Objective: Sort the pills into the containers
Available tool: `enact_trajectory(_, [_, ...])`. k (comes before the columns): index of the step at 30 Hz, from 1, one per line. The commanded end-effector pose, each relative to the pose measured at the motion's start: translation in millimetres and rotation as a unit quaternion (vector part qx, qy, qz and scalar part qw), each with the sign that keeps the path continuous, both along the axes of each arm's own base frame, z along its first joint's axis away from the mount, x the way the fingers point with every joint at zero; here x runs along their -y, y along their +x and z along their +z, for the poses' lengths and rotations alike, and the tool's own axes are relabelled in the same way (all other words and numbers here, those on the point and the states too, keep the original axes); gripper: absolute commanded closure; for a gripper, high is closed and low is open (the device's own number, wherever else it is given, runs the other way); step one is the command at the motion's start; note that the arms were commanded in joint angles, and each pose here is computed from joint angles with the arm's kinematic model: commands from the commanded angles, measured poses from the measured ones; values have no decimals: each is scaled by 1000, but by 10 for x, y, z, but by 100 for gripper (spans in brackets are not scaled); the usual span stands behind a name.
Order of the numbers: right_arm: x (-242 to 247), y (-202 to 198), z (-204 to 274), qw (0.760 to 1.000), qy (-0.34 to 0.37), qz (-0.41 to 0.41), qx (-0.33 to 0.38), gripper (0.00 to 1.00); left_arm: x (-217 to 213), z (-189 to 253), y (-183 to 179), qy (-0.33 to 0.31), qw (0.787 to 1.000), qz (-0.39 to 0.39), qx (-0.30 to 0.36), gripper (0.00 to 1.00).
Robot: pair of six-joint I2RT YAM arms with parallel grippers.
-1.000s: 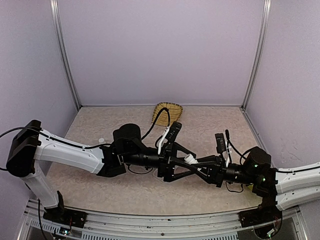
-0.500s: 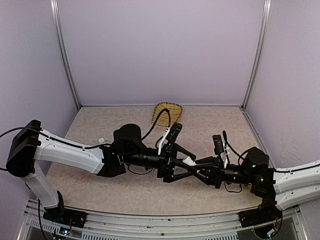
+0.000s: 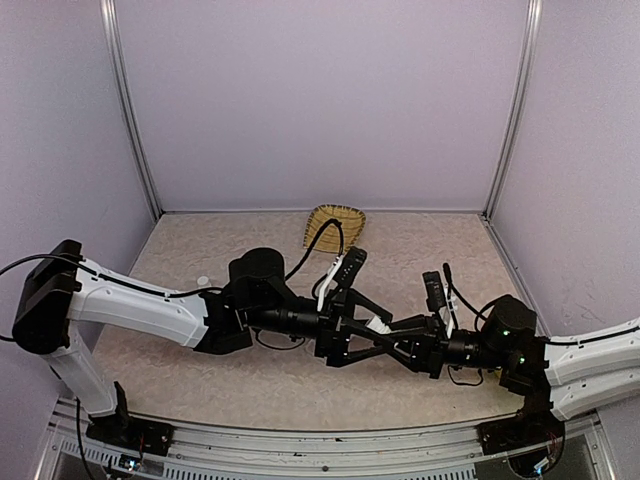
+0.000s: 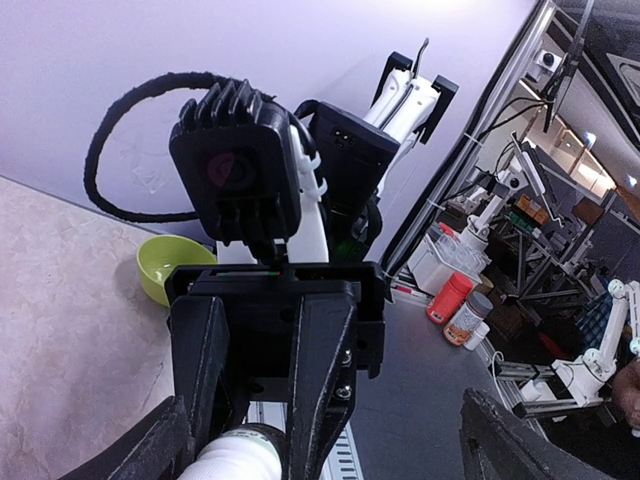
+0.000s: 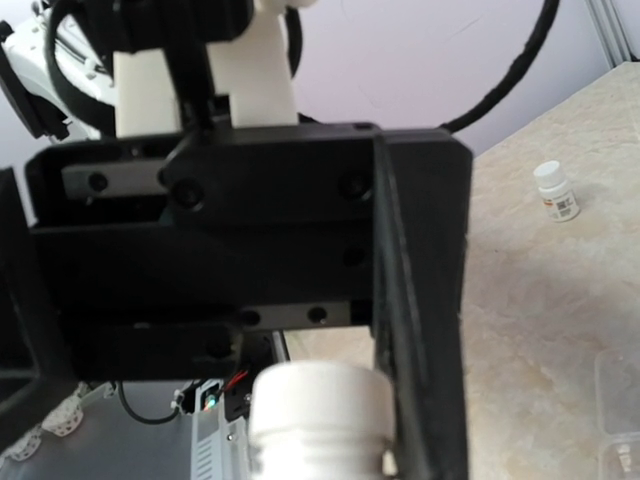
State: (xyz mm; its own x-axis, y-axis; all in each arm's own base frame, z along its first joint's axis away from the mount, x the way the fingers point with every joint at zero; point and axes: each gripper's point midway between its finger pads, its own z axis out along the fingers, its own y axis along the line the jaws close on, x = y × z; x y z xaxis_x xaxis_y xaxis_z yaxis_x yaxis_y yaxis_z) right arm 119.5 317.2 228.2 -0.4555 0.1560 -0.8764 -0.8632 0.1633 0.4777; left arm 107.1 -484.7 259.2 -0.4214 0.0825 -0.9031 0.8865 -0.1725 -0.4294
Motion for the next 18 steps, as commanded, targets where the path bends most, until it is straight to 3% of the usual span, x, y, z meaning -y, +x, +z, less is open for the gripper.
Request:
enact_trajectory(1, [20, -2, 76, 1000, 16, 2, 17, 83, 50, 118, -4, -6, 1000, 5, 10, 10])
enact_trajectory(18, [19, -78, 149, 999, 29, 22, 29, 83, 35, 124, 124, 1, 999, 39, 11, 4])
